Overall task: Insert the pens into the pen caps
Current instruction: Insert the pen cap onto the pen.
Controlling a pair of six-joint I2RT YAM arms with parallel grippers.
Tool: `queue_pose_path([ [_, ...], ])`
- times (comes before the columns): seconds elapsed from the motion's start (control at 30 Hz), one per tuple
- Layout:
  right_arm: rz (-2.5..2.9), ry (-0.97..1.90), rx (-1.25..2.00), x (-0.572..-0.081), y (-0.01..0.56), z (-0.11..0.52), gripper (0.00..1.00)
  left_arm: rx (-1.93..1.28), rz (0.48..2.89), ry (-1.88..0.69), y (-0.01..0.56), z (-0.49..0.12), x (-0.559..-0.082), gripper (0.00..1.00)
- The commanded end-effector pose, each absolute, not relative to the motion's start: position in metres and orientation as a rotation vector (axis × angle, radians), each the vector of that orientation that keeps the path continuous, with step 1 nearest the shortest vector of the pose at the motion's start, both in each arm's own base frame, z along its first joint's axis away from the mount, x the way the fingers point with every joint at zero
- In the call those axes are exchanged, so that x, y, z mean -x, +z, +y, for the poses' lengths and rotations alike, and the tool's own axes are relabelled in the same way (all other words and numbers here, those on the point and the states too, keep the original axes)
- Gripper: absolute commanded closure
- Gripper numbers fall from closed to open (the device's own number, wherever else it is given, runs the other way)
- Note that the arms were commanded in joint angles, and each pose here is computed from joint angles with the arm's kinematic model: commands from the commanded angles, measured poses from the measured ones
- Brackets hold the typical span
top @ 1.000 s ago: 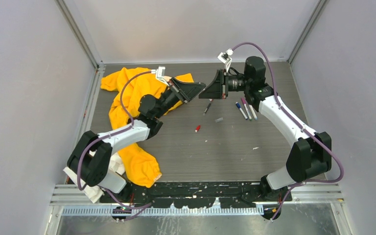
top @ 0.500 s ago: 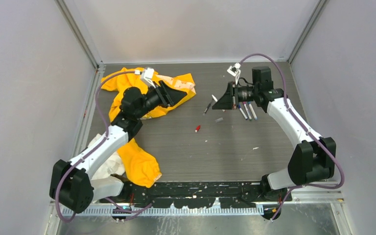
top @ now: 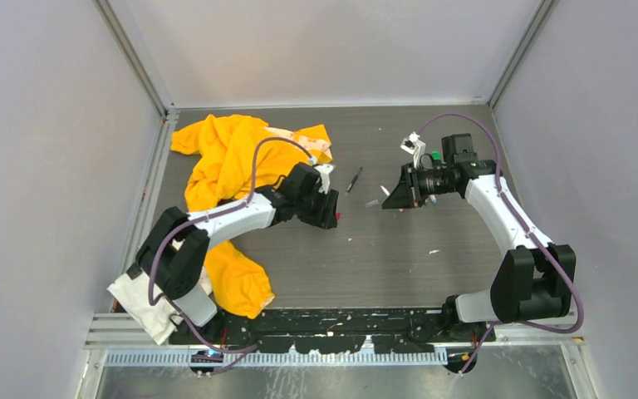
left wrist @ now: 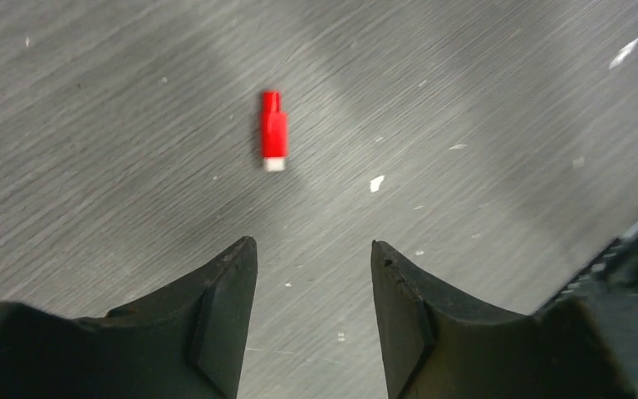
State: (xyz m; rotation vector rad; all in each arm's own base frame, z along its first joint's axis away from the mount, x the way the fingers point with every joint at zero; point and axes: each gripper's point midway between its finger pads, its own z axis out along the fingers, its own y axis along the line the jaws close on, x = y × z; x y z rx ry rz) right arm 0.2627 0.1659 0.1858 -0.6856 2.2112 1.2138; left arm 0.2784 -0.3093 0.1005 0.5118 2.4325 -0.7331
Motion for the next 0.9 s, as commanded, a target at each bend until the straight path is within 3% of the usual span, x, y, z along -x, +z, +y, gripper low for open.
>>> queue_pose_path([
  [0.0, 2.198, 1.188, 0.711, -0.262, 0.184, 0.160, 0.99, -0.837, 2.223, -0.624, 0.082, -0.318, -0.280, 0.44],
  [0.17, 2.194, 1.196, 0.708, -0.261, 0.183, 0.160, 0.99, -0.928, 2.039, -0.607, 0.067, -0.328, -0.293, 0.43],
  [0.87, 2.185, 1.229, 0.688, -0.261, 0.183, 0.161, 0.99, -0.810, 2.119, -0.486, 0.033, -0.333, -0.326, 0.68],
])
